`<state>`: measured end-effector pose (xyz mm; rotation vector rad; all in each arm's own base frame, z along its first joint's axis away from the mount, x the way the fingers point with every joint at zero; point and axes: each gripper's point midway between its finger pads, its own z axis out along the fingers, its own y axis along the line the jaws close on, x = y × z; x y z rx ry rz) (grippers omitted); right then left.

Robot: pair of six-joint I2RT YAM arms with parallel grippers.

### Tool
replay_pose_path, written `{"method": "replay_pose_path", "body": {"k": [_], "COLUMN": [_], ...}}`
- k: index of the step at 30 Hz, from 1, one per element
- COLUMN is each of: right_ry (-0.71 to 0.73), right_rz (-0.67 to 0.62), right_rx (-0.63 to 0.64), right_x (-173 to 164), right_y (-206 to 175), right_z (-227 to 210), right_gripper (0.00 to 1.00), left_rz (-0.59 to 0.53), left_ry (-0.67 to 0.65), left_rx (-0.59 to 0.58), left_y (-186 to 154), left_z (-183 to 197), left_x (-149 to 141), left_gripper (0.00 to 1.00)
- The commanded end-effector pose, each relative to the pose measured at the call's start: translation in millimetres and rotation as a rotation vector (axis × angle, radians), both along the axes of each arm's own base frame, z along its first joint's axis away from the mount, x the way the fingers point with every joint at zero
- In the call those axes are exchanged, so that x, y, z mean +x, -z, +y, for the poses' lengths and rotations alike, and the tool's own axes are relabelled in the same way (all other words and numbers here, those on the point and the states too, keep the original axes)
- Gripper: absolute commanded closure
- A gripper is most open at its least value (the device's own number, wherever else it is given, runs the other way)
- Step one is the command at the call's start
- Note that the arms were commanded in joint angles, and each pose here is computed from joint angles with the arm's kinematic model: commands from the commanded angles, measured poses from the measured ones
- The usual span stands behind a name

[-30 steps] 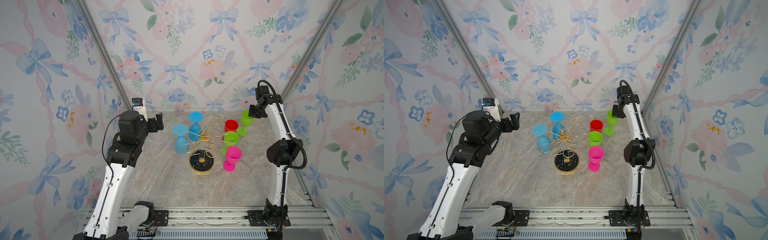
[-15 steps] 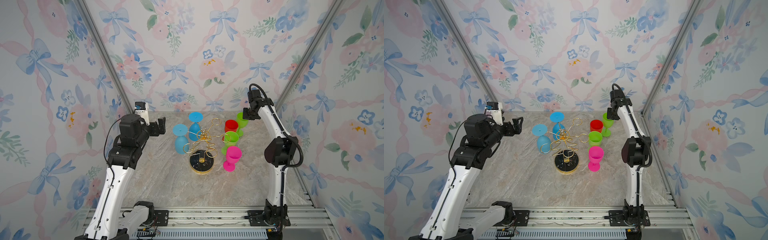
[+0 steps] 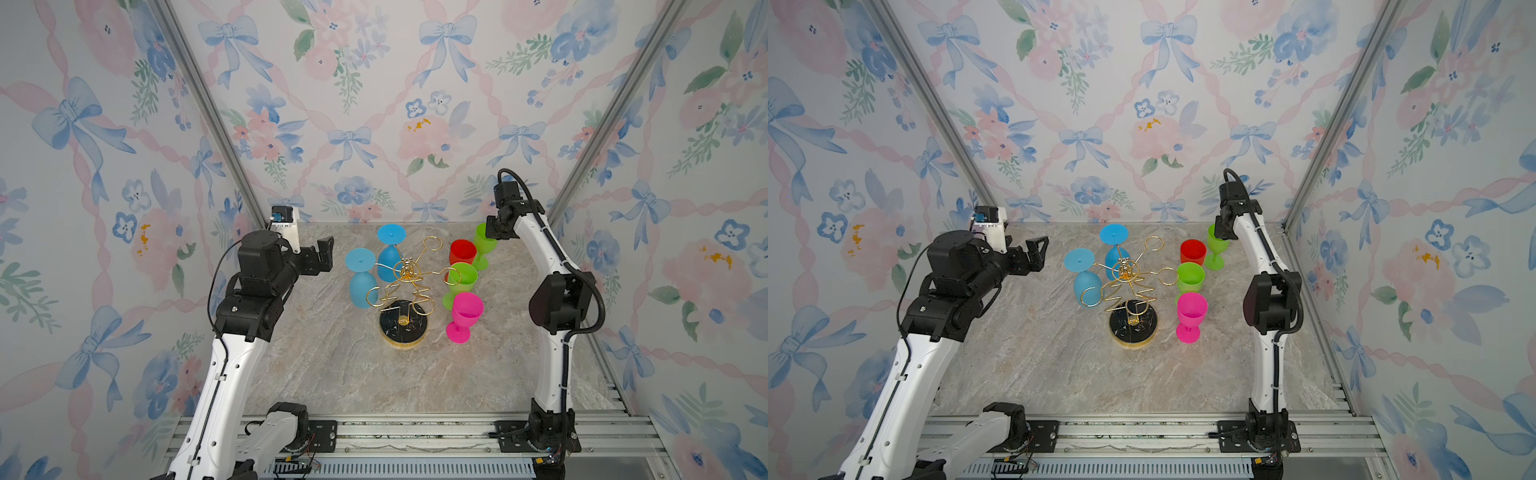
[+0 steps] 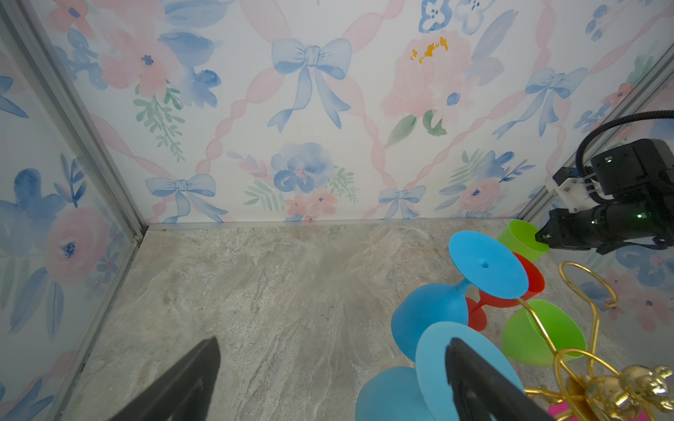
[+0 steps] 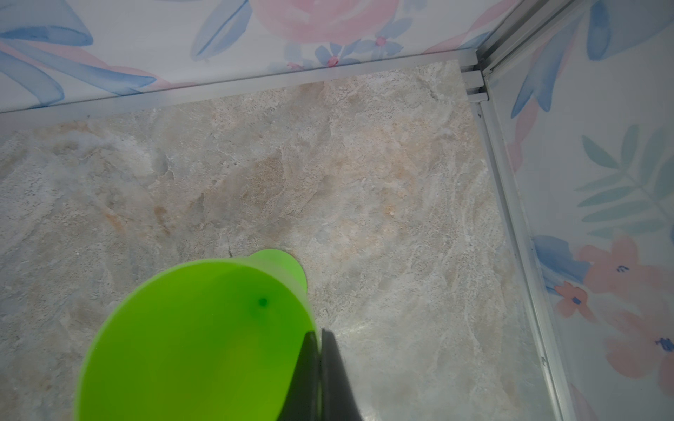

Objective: Take the wine glass off the wine glass rack
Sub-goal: Place the wine glass at the top-right of the table.

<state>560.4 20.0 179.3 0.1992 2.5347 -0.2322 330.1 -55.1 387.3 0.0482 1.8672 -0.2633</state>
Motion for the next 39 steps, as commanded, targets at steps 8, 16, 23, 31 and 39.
{"method": "replay_pose_path", "body": {"k": [8, 16, 23, 31, 39], "right_ry": [0.009, 0.026, -0.008, -0.187, -0.296], "right_rz": [-0.020, -0.089, -0.180, -0.260, -0.333], "right_rx": [0.009, 0.061, 0.064, 0.202, 0.385], "right_x": [-3, -9, -36, -97, -167], "right_y": [-12, -52, -109, -144, -148], "right_z": [-3, -8, -4, 34, 60], "right_gripper": [0.83, 0.69, 0.39, 0.23, 0.21], "left_rz": [0.012, 0.057, 0.078, 0.114, 0.200], "left_ry": [0.058, 0.096, 0.117, 0.185, 0.274], "left_rx": [-0.018, -0.031, -0.051, -0.123, -0.307], "left_y": [7, 24, 27, 32, 37], "left_z": [-9, -17, -22, -36, -44], "left_x": [-1, 2, 7, 4, -2], "left_gripper": [0.02, 0.02, 0.04, 0.07, 0.09]}}
